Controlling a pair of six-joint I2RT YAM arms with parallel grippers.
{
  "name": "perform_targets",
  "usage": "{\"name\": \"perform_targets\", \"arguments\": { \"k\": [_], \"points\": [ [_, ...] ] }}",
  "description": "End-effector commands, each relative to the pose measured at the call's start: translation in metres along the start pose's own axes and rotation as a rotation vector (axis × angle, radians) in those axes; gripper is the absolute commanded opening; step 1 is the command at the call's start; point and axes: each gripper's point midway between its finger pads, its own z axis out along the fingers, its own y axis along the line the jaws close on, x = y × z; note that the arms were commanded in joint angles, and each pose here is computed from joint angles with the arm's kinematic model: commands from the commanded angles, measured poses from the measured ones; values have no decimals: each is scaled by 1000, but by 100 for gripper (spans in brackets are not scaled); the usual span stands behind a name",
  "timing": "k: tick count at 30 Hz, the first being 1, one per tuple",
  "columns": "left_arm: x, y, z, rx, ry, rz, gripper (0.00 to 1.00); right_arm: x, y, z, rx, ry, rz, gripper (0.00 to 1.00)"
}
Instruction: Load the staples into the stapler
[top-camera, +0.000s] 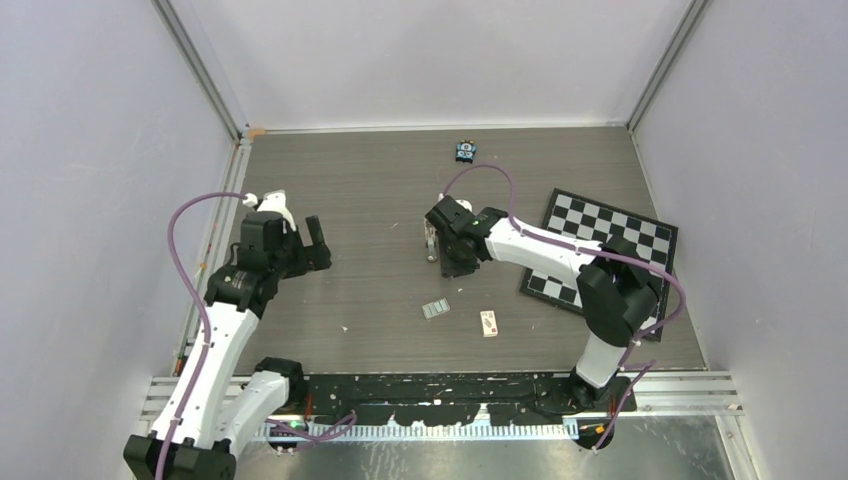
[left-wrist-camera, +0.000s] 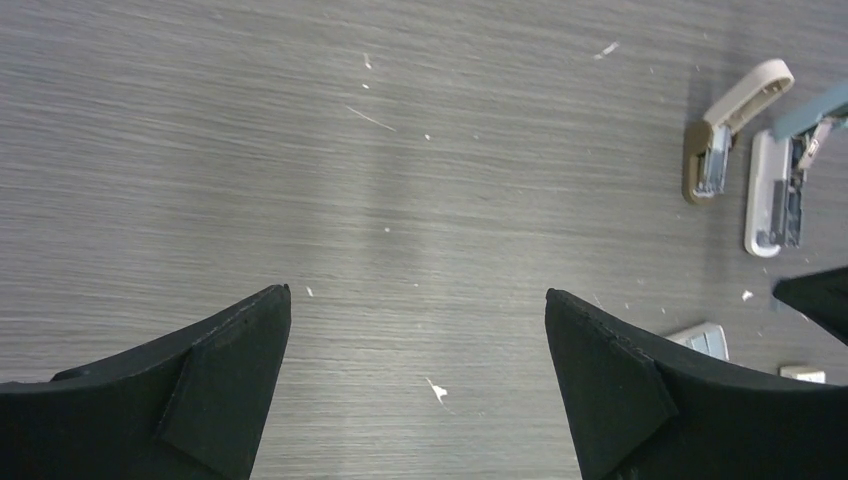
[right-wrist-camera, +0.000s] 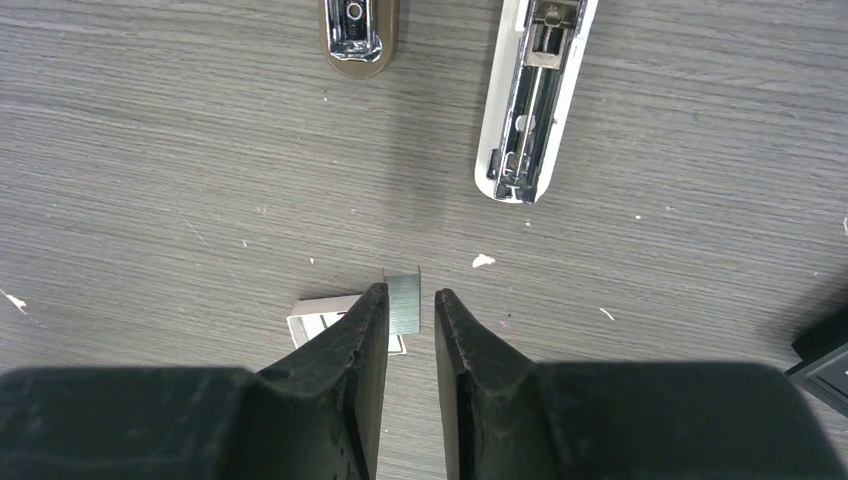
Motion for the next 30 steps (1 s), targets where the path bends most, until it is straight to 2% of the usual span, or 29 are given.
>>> {"name": "perform_targets", "arguments": {
  "k": [1, 11, 24, 30],
  "points": [
    [10, -13, 2, 81, 39, -22, 100, -23, 16, -16, -40, -63, 5, 29],
    [-2, -18, -3, 124, -69, -27, 100, -34, -1, -28, -20, -87, 41, 29],
    [13, -25, -10, 184, -19, -7, 98, -48, -19, -42, 26, -122, 58, 29],
    [12, -27, -18, 207, -49, 0, 98, -59, 0, -29, -40, -112, 78, 29]
  ]
}}
